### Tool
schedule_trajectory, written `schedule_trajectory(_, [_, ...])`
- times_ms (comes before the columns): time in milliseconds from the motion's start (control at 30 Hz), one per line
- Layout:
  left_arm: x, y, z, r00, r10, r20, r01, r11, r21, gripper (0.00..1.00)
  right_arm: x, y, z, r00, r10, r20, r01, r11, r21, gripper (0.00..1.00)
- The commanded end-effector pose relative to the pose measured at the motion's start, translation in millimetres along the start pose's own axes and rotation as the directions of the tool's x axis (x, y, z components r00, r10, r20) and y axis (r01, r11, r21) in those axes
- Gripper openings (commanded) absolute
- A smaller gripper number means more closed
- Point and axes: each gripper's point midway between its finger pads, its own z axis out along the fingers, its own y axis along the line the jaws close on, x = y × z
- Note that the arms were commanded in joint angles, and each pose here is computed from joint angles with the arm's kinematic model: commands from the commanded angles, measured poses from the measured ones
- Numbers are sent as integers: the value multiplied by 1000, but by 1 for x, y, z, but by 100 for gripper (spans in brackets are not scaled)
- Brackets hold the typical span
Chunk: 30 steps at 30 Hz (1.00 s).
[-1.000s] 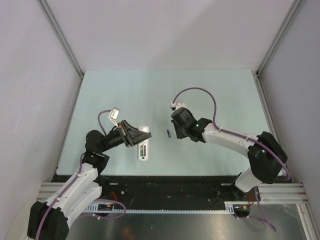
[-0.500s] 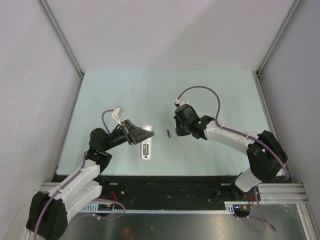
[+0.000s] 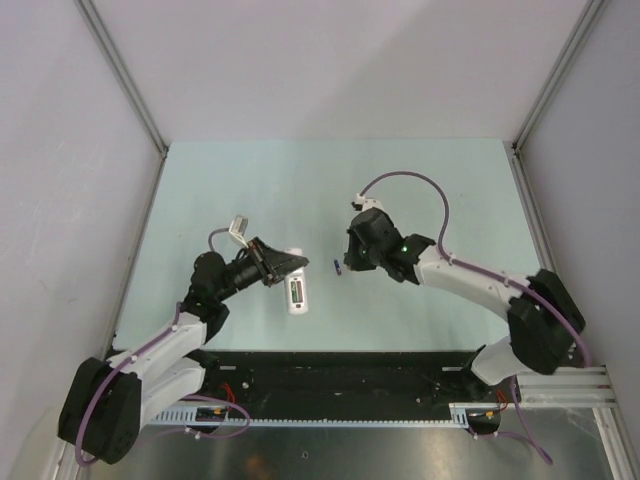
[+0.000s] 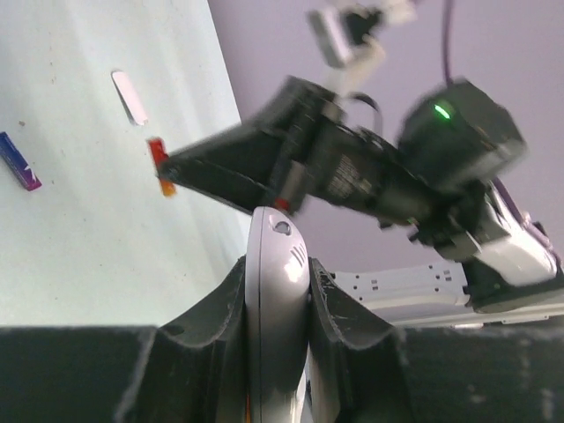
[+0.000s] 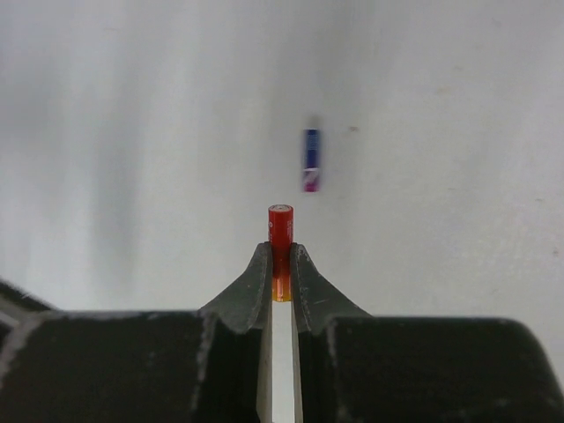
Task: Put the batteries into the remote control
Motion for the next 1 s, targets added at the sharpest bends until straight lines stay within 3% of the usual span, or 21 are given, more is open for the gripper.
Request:
schedule_trajectory(0, [-27,-21,8,995,10,96,-13,1000,27,0,-45,47,-52,964,-39,264,66,994,-92,0])
schedule_trajectory(133, [-45,-33,15,989,30,146,-35,999,31,0,-62,65,-93,918,0,396,74,982,-171,0])
schedule_trajectory(267, [-49,-35,21,990,30,141,-34,999,25,0,-60,62,-99,915,-16,403,85,984,-154,0])
schedule_trajectory(333, [-48,-31,21,991,25,134,-28,1000,15,0,-51,48,-89,937,-28,349,72,991,-113,0])
schedule_trajectory(500, [-38,-16,16,993,0,121,1,1000,-11,0,-11,-16,-26,994,-58,91,54,997,48,0])
schedule_trajectory(967, [-25,-3,8,995,-5,98,9,999,-33,0,34,-56,22,977,-150,-152,181,959,216,0])
